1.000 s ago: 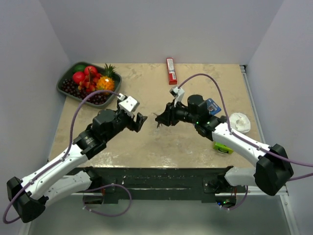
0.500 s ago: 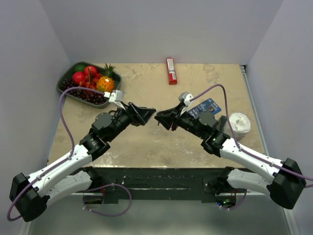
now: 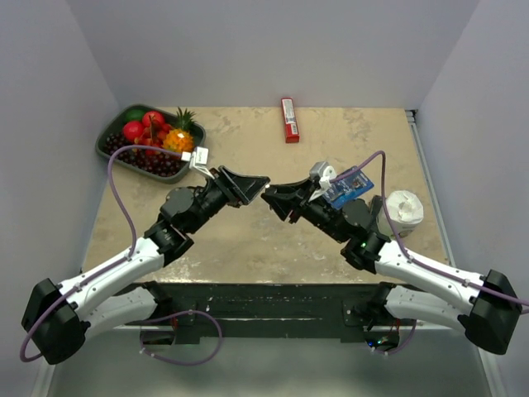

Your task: Unlock with the key

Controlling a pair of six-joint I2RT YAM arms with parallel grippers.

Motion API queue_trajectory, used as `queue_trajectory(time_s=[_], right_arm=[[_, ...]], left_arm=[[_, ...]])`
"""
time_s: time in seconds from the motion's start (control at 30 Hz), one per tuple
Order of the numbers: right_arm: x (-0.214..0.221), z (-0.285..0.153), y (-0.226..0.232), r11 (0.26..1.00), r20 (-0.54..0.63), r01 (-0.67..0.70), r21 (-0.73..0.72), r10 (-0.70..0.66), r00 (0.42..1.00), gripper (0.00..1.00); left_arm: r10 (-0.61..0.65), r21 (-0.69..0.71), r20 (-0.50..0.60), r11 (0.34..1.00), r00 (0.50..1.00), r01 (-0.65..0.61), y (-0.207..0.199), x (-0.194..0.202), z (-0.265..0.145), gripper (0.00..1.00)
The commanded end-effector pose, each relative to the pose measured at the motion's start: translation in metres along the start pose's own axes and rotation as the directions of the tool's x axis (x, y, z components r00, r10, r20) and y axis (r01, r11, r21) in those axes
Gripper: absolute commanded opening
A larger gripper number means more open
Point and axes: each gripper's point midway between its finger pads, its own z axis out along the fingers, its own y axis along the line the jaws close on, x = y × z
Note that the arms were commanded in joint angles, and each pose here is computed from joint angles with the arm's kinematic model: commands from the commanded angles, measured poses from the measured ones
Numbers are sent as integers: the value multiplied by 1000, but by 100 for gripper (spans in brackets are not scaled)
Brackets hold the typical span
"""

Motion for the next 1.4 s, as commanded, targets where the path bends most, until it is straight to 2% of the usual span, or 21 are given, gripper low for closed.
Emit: queue_trajectory(time_s=[0.0,0.03,0.07,0.17,0.23,0.33,0.37,0.47,0.57,0.67,0.7,0.77,0.8,0.9,1.07,1.17,1.2,1.37], right_arm=[[-27,1,4,999,95,41,-2,-40,995,0],[-25,1,5,999,90,41,-9,-40,995,0],[-23,2,6,999,85,40,-9,-39,996,0],[-16,4,6,999,68,38,-12,-37,997,0],[-12,5,5,999,55,40,-10,-40,998,0],[-9,5,5,999,47,47,-7,-47,998,0],[-9,5,3,999,46,49,0,-49,998,0],[-8,6,0,999,36,51,19,-51,998,0],[-3,6,-1,999,13,34,24,-34,999,0],[-3,5,-2,999,-7,17,31,-17,1000,21],[2,3,2,1000,-38,16,7,-15,999,39],[-5,2,3,1000,-41,-5,-22,4,999,59],[-6,-2,13,996,-61,-19,-89,14,998,74],[-18,-6,9,986,-73,-77,-151,66,995,83],[-34,-15,26,922,-150,-175,-345,130,980,86],[-36,-14,44,869,-213,-235,-435,154,965,83],[-42,-13,49,854,-200,-233,-466,155,967,83],[-33,-6,54,819,-255,-298,-491,192,948,76]], left_arm=[[-33,88,51,996,998,28,-20,-14,4,66],[-37,95,46,995,998,32,-21,-13,5,63],[-46,117,45,992,998,41,-25,-13,6,55],[-55,128,25,990,998,51,-24,-8,11,43],[-55,137,15,989,998,52,-26,-6,12,40],[-50,144,-2,988,999,50,-27,-4,13,30],[-44,145,-5,989,999,44,-27,-3,13,20],[-30,138,-6,990,1000,31,-27,-3,10,0],[15,105,14,994,1000,-16,-21,-7,7,0],[65,75,38,995,997,-68,-14,-17,3,0],[78,73,41,994,996,-81,-12,-20,1,0],[114,81,54,990,992,-119,-10,-28,-5,0],[127,87,52,988,991,-131,-8,-28,-7,0],[178,129,62,974,982,-185,-12,-34,-16,0],[235,236,33,943,972,-236,-27,-29,-27,0],[260,292,7,923,966,-250,-35,-22,-30,0],[263,303,0,919,965,-251,-36,-19,-31,0],[268,337,1,907,963,-253,-40,-17,-34,0]])
